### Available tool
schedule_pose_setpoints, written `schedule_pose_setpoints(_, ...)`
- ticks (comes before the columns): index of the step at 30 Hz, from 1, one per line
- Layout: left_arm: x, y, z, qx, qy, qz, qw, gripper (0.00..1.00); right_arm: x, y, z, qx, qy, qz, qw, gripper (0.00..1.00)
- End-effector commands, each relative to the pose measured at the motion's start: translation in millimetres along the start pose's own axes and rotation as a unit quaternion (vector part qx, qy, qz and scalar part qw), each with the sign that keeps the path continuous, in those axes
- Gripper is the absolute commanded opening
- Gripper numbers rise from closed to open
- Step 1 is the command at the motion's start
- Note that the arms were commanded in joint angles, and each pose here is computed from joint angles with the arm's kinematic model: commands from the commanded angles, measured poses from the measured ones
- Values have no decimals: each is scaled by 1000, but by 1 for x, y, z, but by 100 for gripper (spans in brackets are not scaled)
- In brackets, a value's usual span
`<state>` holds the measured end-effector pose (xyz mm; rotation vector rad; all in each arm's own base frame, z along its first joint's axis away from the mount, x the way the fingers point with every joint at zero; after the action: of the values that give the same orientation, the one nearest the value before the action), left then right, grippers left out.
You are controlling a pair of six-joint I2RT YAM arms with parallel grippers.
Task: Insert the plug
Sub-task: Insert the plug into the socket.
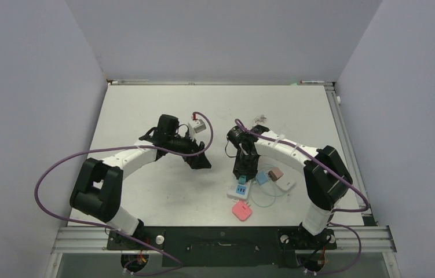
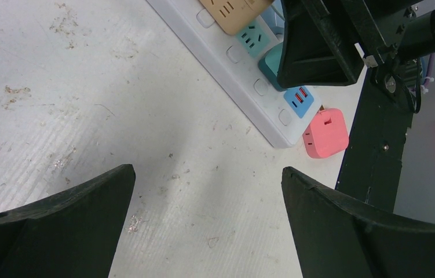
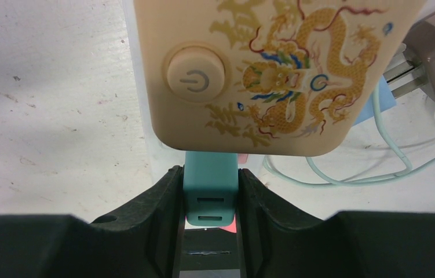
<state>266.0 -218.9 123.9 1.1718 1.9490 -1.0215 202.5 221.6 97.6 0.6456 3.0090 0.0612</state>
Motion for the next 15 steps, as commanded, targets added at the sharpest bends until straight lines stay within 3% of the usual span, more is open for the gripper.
schedule_pose_setpoints(1, -30, 0, -14, -7, -34, 35, 999, 96, 5, -35, 44, 101, -4, -23, 995, 5)
schedule_pose_setpoints(15, -35, 0, -16, -10, -39, 38, 998, 96, 17, -43, 52, 120, -9, -34, 992, 5)
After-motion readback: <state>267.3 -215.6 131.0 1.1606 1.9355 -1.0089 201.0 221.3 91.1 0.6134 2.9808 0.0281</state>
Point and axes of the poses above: each gripper's point midway between its finger pads, its own z axis out along the fingers, its own y axis along the line the jaws close on, x = y × z, the point moved 4 cm from there along -z, back along the fingers, and after that the axes turned 13 degrees about z, right-handed, at the moved point
